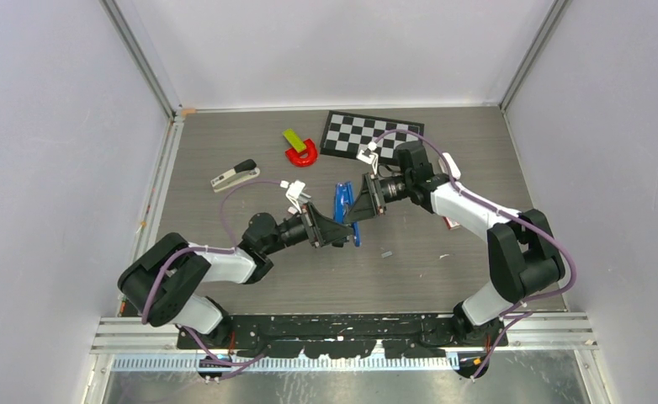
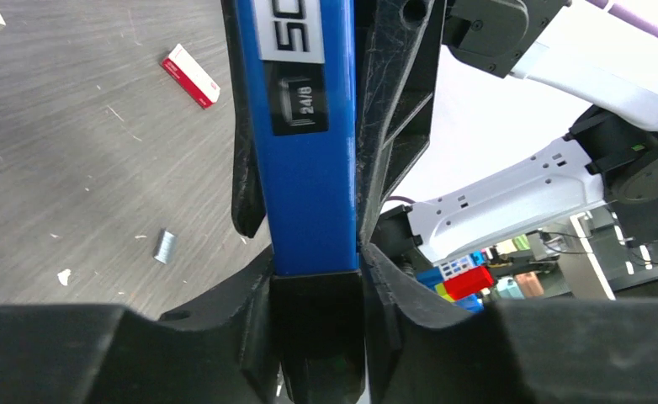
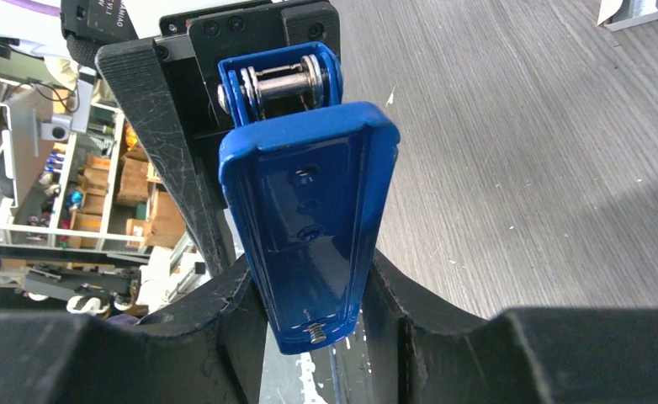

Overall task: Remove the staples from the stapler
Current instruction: Unload the staple at the center of the board.

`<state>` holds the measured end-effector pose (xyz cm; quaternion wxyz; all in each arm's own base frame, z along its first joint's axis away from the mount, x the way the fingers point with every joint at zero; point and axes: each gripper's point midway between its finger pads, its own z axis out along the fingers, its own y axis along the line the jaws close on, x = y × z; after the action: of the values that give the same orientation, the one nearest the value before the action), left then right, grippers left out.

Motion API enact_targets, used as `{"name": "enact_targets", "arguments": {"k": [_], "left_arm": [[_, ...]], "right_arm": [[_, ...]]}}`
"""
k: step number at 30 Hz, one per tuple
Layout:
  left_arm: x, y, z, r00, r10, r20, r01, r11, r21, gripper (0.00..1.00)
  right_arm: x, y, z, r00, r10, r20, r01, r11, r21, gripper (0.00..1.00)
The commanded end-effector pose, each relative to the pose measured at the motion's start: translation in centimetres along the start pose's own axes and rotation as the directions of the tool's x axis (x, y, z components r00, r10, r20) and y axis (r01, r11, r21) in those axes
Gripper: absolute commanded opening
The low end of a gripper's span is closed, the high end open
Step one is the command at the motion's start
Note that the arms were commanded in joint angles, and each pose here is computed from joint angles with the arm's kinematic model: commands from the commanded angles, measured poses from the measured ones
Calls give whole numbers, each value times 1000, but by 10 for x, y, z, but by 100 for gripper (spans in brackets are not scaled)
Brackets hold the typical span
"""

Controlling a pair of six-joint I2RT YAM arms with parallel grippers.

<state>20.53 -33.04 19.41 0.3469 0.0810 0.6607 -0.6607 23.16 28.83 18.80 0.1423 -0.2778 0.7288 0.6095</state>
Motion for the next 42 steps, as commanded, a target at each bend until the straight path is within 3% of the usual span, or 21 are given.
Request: {"name": "enact_targets", "arguments": {"k": [1,4,7,13,14,16,19,25,30,36,40,42], "left_arm": [[-11,-47,-4,999,28,45,-36,983,180,26],[-8,-47,-8,999,14,39,-20,985,171,9],[-5,-46,-11,1000,7,24,-11,988,152,0],[-3,-47,-18,999,31,14,-33,992,124,0],[-3,-49,-19,999,38,10,-39,991,126,1],[-2,-53,-21,999,50,1,-49,990,132,23],[1,-56,-24,998,60,-18,-57,990,128,40],[5,-55,-30,996,78,-33,-73,990,118,53],[10,-50,-31,997,61,-53,-56,993,101,54],[14,-39,-29,997,35,-65,-32,998,55,43],[16,-33,-26,996,17,-84,-15,1000,24,4],[16,-31,-26,996,9,-85,-8,1000,9,0]], "right_arm": [[-16,17,4,994,-99,43,101,994,-46,1],[-17,14,6,995,-80,54,83,996,-45,1],[-19,11,7,996,-56,68,60,997,-48,1],[-21,11,7,996,-52,79,55,998,-40,5],[-21,12,7,995,-52,82,55,998,-39,5],[-23,14,7,994,-51,93,55,998,-41,4],[-24,15,7,994,-49,101,54,997,-46,2],[-25,19,5,992,-61,107,66,997,-49,1],[-26,20,5,992,-62,112,69,996,-53,1],[-28,17,3,991,-56,119,62,997,-48,1],[-27,14,3,992,-49,119,55,997,-45,1],[-27,13,4,992,-50,118,55,998,-44,1]]}}
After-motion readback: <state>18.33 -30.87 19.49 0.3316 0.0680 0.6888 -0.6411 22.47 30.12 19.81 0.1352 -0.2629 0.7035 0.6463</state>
